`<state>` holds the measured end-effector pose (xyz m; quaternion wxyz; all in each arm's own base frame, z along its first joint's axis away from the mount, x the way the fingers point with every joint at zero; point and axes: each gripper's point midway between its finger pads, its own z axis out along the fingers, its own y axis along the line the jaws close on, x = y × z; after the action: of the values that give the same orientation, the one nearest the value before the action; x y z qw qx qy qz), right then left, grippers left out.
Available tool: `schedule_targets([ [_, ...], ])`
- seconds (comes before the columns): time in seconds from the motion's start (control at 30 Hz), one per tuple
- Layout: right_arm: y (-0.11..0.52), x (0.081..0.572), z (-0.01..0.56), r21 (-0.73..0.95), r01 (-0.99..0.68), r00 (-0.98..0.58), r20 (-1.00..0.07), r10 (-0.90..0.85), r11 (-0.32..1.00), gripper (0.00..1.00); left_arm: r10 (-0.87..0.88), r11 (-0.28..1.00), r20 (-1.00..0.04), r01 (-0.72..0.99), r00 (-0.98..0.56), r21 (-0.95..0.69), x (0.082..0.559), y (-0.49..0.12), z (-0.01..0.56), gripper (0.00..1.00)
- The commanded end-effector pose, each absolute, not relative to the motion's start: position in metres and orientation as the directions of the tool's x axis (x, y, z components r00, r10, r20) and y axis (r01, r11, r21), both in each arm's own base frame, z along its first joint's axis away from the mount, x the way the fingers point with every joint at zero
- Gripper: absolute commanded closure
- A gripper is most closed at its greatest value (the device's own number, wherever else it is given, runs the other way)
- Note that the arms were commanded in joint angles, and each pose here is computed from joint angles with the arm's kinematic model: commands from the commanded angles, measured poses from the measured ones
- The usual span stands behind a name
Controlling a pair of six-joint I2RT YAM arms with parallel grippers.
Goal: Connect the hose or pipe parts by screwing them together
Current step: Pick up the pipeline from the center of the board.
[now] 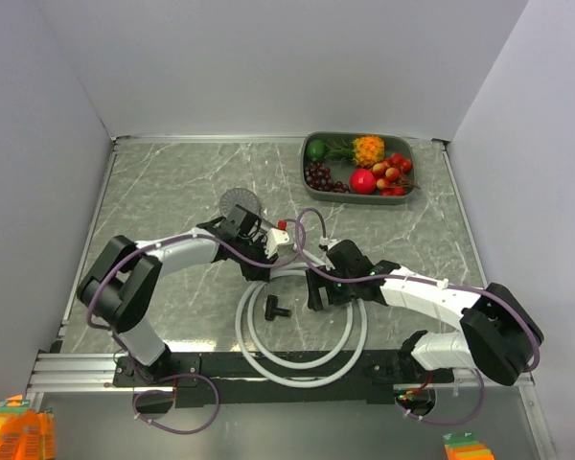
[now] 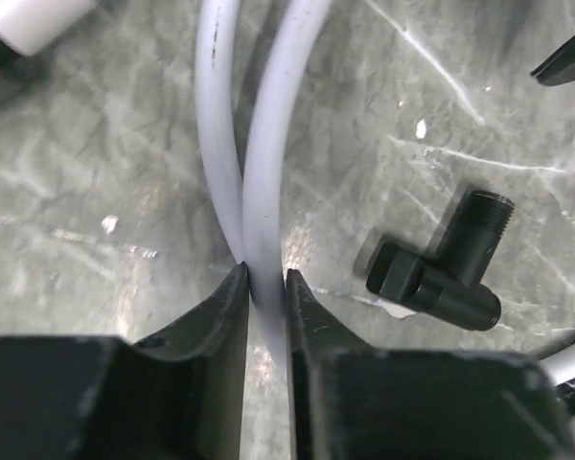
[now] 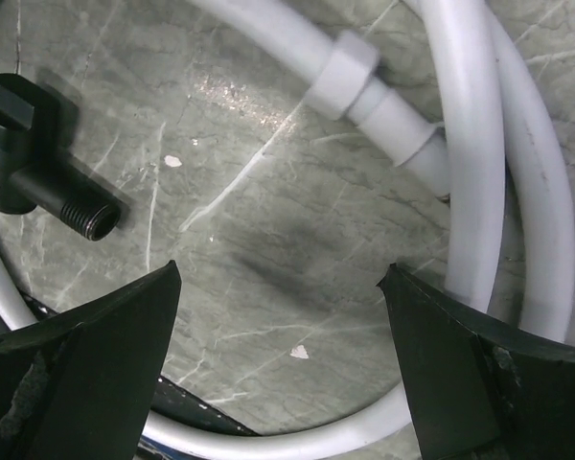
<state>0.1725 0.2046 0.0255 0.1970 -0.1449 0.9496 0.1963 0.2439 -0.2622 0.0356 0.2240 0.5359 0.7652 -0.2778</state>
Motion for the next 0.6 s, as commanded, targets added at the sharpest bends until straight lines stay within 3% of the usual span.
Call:
schedule_targets([
  [0.0,0.194,0.184,0.027,0.259,-0.302,-0.885,-0.434,-0.169,0.917,0.04,0.694,0.334,-0.666,0.942,-0.276,-0.041,0.262,-0.247,0.056,0.84],
  [0.37,0.194,0.218,0.039,0.221,-0.294,-0.869,-0.468,-0.163,0.930,0.01,0.681,0.424,-0.652,0.905,-0.333,-0.019,0.245,-0.189,0.077,0.88],
  [0.47,0.200,0.226,0.042,0.225,-0.310,-0.861,-0.478,-0.172,0.924,0.01,0.693,0.418,-0.637,0.908,-0.336,-0.025,0.235,-0.181,0.070,0.81],
  [0.5,0.203,0.228,0.043,0.227,-0.318,-0.855,-0.489,-0.174,0.921,0.01,0.698,0.413,-0.630,0.910,-0.341,-0.035,0.231,-0.180,0.066,0.75],
  [0.57,0.209,0.230,0.049,0.245,-0.354,-0.837,-0.514,-0.189,0.903,0.01,0.702,0.396,-0.615,0.914,-0.360,-0.083,0.224,-0.183,0.060,0.73],
])
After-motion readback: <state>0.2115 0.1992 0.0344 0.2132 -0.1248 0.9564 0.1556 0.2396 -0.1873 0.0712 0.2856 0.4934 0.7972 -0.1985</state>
